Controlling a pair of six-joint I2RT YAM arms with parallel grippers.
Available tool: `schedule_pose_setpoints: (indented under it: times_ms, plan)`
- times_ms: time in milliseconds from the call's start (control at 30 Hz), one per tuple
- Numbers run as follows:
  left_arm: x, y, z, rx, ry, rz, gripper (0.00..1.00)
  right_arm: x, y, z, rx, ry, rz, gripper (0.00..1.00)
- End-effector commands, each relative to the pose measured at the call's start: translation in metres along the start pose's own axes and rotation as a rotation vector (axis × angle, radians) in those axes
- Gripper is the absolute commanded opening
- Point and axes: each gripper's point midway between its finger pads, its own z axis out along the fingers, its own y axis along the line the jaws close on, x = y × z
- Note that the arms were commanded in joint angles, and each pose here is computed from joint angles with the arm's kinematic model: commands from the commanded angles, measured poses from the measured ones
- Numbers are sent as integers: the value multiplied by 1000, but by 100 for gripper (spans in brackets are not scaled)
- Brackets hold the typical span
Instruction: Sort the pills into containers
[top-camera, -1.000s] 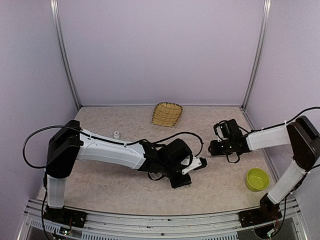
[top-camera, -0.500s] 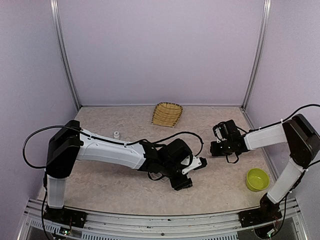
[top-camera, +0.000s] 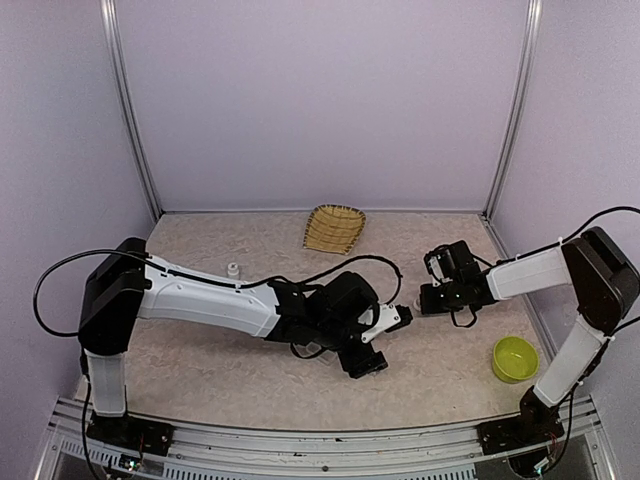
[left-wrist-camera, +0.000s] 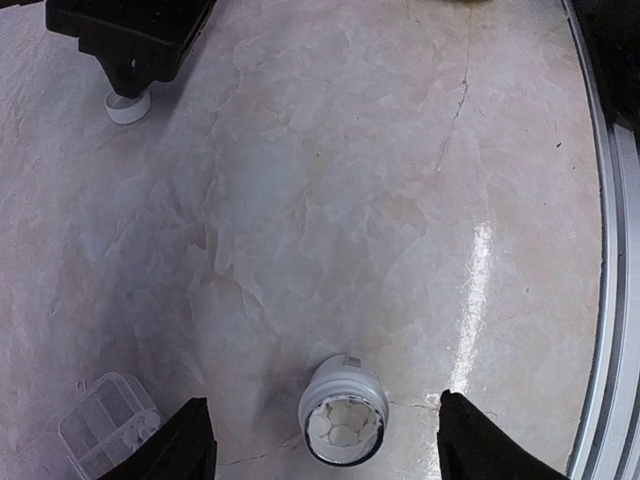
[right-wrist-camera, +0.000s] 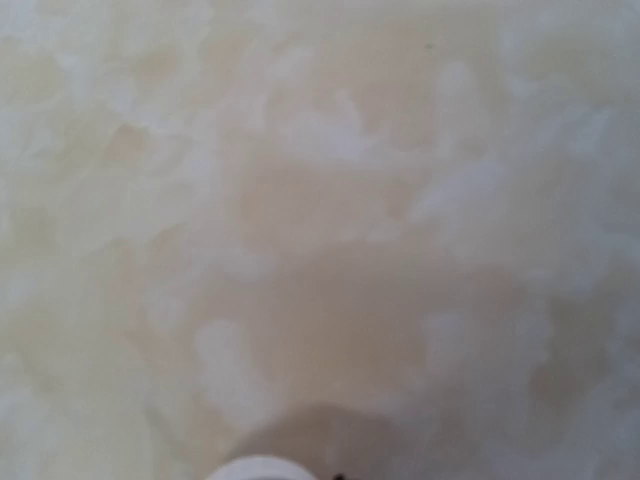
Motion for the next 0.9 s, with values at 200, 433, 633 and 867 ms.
schedule_pose_setpoints:
  times_ms: [200, 433, 633, 867]
  plan:
    - [-44, 13, -59, -23, -265, -45, 99, -17, 38, -36, -250, -95, 13, 0]
    - [-59, 3, -119, -17, -522, 34, 99, -33, 106, -135, -746, -257, 12, 0]
    - [-67, -8, -167, -69, -752, 151, 99, -34, 145, -219, -1049, -365, -38, 0]
    - [-83, -5, -189, -184, -836, 190, 99, -13, 186, -268, -1273, -352, -126, 0]
